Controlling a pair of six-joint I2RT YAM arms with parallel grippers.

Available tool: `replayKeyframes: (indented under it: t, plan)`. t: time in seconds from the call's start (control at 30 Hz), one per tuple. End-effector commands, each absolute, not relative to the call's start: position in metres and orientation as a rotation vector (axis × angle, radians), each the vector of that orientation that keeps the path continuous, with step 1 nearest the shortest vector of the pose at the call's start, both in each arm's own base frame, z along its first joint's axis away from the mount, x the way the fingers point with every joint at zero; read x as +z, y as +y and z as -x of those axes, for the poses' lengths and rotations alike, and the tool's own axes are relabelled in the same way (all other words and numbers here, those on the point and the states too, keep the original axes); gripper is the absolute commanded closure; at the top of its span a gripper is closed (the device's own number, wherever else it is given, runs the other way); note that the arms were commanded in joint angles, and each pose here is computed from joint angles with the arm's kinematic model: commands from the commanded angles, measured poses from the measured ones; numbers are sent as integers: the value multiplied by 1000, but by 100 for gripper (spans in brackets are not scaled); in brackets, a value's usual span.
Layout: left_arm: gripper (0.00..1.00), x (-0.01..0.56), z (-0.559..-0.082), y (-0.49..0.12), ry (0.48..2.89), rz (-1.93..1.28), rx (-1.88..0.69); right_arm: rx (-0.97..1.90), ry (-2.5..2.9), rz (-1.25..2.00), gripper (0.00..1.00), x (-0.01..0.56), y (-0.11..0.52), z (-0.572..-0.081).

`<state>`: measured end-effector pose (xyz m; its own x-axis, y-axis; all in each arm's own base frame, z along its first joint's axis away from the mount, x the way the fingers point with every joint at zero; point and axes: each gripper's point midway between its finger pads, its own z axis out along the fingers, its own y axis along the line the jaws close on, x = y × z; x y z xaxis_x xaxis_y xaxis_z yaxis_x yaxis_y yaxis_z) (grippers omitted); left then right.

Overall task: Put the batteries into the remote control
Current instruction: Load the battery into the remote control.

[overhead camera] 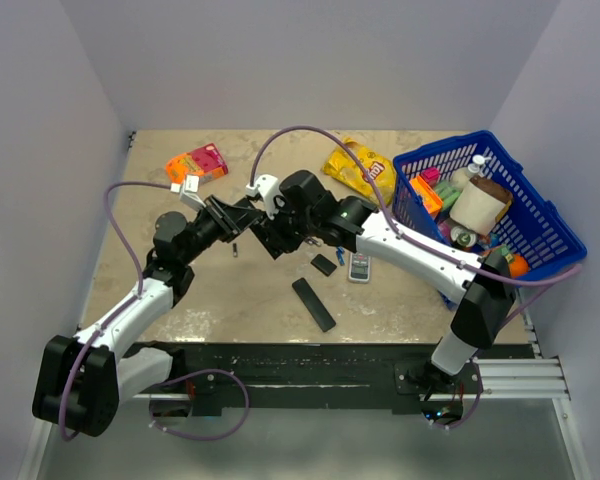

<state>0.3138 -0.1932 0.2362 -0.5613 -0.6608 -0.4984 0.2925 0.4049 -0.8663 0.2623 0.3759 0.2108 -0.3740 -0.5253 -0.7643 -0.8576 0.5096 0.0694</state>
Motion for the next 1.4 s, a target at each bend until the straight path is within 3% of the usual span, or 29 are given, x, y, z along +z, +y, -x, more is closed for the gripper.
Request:
replayKeyframes:
  t: [0.0, 0.4, 0.57, 0.83, 1.3, 1.37]
  plan:
    - [100, 290, -309, -198, 1598, 233, -1358, 535, 2088, 1130, 79, 191, 372, -269]
    - [100, 292, -306, -206, 1589, 252, -1369, 484, 2068, 1083, 85, 183, 380, -275]
    - [100, 287, -307, -203, 1602, 253, -1334, 502, 2034, 1069, 100, 196, 377, -273]
    - [100, 269, -314, -190, 1626, 315, -1241, 589, 1927, 1019, 100, 234, 379, -267]
    - [100, 263, -315, -177, 1625, 385, -1206, 640, 1892, 982, 100, 252, 379, -264]
    - [100, 263, -314, -179, 1628, 367, -1217, 640, 1882, 974, 96, 259, 380, -265]
